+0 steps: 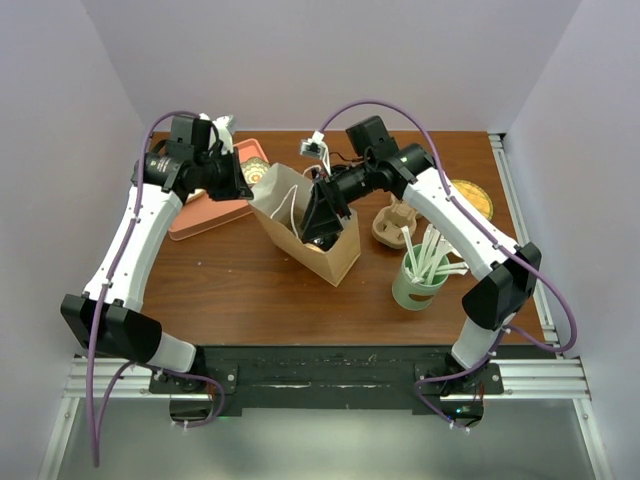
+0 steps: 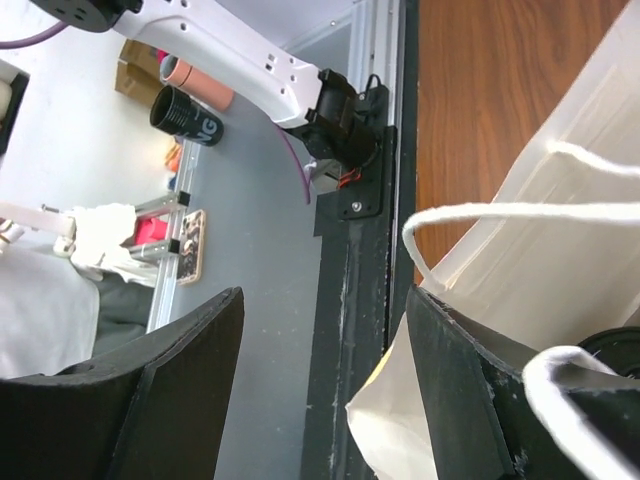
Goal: Pack the takeout coffee
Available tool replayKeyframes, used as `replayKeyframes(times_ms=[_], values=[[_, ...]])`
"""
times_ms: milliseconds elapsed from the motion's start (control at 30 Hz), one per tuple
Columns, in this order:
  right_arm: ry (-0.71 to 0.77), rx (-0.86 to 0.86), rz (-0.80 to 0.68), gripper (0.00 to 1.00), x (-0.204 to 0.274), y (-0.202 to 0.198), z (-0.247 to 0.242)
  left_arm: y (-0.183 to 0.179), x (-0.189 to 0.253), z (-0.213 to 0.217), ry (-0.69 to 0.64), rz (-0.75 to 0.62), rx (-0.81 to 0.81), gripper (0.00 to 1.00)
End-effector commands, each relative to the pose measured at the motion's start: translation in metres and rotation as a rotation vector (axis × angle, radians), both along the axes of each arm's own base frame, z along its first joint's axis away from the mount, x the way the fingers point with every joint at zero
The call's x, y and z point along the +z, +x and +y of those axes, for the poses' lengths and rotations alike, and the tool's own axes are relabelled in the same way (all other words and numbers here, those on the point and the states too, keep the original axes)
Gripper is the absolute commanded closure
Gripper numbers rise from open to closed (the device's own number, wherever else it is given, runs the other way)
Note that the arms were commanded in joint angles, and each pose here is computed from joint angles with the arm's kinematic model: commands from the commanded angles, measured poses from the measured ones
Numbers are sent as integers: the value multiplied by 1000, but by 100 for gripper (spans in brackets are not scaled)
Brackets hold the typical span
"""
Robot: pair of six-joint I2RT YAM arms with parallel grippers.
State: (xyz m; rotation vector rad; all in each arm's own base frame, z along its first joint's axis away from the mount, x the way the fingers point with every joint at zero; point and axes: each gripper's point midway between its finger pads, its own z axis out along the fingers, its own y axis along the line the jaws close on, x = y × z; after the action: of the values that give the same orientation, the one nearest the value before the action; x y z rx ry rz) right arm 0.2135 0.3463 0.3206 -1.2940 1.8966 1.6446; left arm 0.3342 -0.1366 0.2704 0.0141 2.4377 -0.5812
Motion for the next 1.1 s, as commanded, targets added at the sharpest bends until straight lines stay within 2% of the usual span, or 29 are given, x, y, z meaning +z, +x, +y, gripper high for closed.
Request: replayKeyframes(times_ms=[0, 167, 467, 633, 933, 1033, 1067], values=[[-71, -65, 15, 30, -4, -3, -11, 5, 9, 1, -11, -7, 23, 100], [-125, -107, 31, 30, -8, -7, -19, 5, 11, 2, -7, -12, 22, 100], [-154, -181, -50, 33, 0, 8, -23, 6, 11, 3, 2, -11, 24, 100], [-126, -214, -106, 35, 17, 15, -26, 6, 13, 4, 9, -12, 30, 96], [6, -313, -213, 36, 71, 24, -25, 2, 19, 11, 42, -9, 39, 97], [13, -337, -221, 37, 75, 27, -25, 1, 19, 11, 43, -7, 38, 93], [6, -367, -223, 38, 75, 32, -26, 2, 18, 12, 46, -8, 39, 89]])
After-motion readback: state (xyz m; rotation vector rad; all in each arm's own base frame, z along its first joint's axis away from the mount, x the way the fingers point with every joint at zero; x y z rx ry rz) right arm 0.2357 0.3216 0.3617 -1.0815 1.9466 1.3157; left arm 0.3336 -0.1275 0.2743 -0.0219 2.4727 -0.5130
